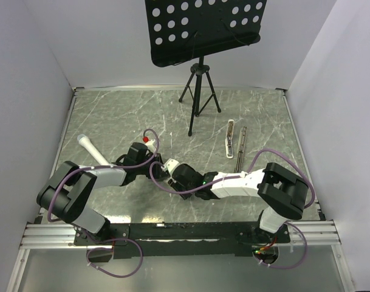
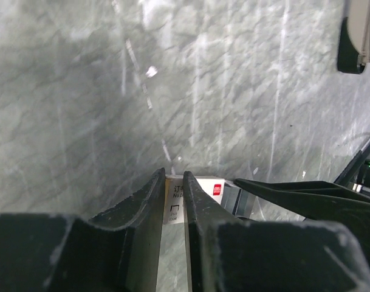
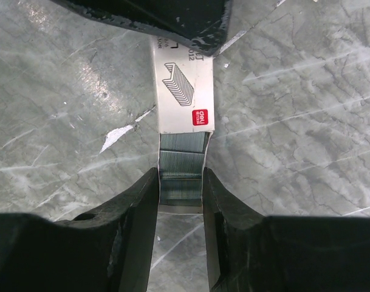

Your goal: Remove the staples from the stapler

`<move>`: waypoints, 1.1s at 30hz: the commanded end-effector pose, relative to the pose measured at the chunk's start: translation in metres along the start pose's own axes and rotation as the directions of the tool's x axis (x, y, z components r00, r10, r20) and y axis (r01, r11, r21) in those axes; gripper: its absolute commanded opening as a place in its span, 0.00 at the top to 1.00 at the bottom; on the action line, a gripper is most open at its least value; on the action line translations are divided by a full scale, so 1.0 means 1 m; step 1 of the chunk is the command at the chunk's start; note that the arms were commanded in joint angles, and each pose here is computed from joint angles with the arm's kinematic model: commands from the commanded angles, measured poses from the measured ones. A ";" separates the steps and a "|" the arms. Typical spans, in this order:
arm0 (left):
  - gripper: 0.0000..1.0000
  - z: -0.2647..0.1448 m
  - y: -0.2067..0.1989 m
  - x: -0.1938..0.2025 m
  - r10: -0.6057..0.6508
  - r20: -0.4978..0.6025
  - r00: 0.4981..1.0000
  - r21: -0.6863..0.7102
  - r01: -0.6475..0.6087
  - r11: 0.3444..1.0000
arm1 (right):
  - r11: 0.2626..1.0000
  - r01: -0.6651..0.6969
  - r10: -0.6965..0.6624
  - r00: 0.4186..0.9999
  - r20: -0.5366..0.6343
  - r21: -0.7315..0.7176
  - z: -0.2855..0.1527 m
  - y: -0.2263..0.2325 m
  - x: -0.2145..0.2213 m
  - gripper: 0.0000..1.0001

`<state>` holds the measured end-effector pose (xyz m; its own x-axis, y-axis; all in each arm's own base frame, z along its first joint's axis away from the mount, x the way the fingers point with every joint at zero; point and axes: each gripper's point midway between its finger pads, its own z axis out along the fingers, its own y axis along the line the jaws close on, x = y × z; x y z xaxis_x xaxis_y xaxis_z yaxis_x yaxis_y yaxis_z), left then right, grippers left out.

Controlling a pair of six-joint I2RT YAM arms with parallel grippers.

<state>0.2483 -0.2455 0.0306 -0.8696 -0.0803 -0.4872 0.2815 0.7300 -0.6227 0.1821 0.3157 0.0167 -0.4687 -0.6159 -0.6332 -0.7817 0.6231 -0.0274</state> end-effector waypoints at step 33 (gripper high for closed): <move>0.58 -0.006 -0.015 -0.007 0.016 0.010 1.000 0.044 -0.016 0.999 | 0.991 -0.121 0.120 0.993 0.018 0.065 -0.045 -0.015 0.006 0.33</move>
<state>0.2397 -0.2520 0.0298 -0.8880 -0.0696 -0.4546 0.2837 0.6951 -0.6605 0.1752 0.2980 0.0426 -0.5148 -0.5658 -0.6441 -0.7385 0.6742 -0.0020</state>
